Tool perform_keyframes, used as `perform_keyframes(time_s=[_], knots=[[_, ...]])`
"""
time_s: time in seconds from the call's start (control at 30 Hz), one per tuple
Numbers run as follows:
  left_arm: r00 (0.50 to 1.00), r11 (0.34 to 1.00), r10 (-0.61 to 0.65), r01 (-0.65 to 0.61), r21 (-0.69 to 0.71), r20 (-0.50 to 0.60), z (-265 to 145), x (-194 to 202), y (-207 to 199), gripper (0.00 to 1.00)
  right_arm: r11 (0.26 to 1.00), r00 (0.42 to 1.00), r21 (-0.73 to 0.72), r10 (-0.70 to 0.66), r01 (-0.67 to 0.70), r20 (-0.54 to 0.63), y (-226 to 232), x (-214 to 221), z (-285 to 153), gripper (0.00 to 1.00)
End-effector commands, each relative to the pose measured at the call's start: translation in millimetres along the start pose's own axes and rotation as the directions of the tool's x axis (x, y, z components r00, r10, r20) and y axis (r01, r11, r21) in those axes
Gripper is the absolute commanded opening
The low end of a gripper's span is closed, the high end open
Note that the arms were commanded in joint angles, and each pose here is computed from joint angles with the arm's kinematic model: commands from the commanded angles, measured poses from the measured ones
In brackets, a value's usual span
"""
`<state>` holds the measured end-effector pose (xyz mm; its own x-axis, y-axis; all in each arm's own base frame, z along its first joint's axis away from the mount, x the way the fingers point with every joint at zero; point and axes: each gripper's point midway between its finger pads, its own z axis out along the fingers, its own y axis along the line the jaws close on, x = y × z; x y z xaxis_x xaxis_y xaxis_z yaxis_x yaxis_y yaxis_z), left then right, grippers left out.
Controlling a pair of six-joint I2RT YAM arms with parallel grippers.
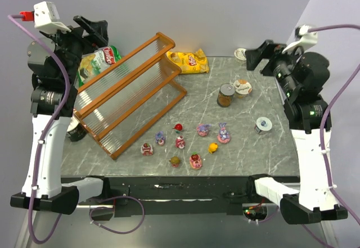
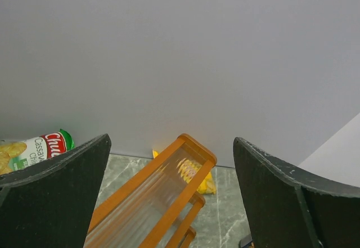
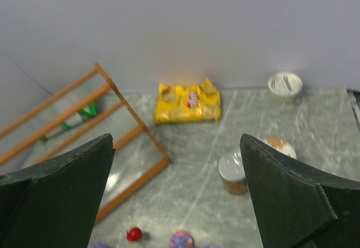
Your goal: Place and organize the plastic toys onto the shelf
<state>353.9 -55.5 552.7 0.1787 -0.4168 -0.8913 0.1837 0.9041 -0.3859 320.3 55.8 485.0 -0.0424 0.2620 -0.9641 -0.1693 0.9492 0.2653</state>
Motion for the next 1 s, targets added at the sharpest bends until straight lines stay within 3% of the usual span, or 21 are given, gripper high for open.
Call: perform_keyframes(time_s=[0.0, 0.2, 0.37, 0.4, 0.5, 0.73, 0.97], knots=[[1.000, 1.000, -0.009, 0.009, 0.020, 0.022, 6, 0, -1, 0.96, 0.999, 0.994, 0.021, -0.044, 0.046, -0.098, -14, 44, -11, 1.00], [0.998, 0.998, -0.055, 0.055, -0.005, 0.001, 13, 15, 5, 0.96, 0.998, 0.927, -0.049, -0.047, 0.031, -0.372, -16, 143, -16, 1.00], [0.997, 0.998, -0.070, 0.070, 0.000, -0.017, 18, 26, 5, 0.96, 0.994, 0.910, -0.106, -0.055, 0.012, -0.411, 9, 204, -25, 1.00], [0.998, 0.998, -0.067, 0.067, 0.002, -0.018, 19, 27, 5, 0.96, 0.986, 0.890, -0.165, -0.085, 0.011, -0.449, 26, 227, -30, 1.00], [0.998, 0.998, -0.058, 0.059, 0.022, -0.031, 21, 31, 1, 0.96, 0.988, 0.849, -0.156, -0.093, 0.012, -0.519, 38, 266, -32, 1.00], [0.997, 0.996, -0.027, 0.032, 0.085, -0.065, 25, 42, -11, 0.96, 0.987, 0.798, -0.159, -0.079, -0.020, -0.597, 51, 322, -37, 1.00], [0.998, 0.998, -0.026, 0.030, 0.056, -0.062, 30, 45, -5, 0.96, 0.988, 0.752, -0.156, -0.104, 0.001, -0.651, 46, 358, -35, 1.00]])
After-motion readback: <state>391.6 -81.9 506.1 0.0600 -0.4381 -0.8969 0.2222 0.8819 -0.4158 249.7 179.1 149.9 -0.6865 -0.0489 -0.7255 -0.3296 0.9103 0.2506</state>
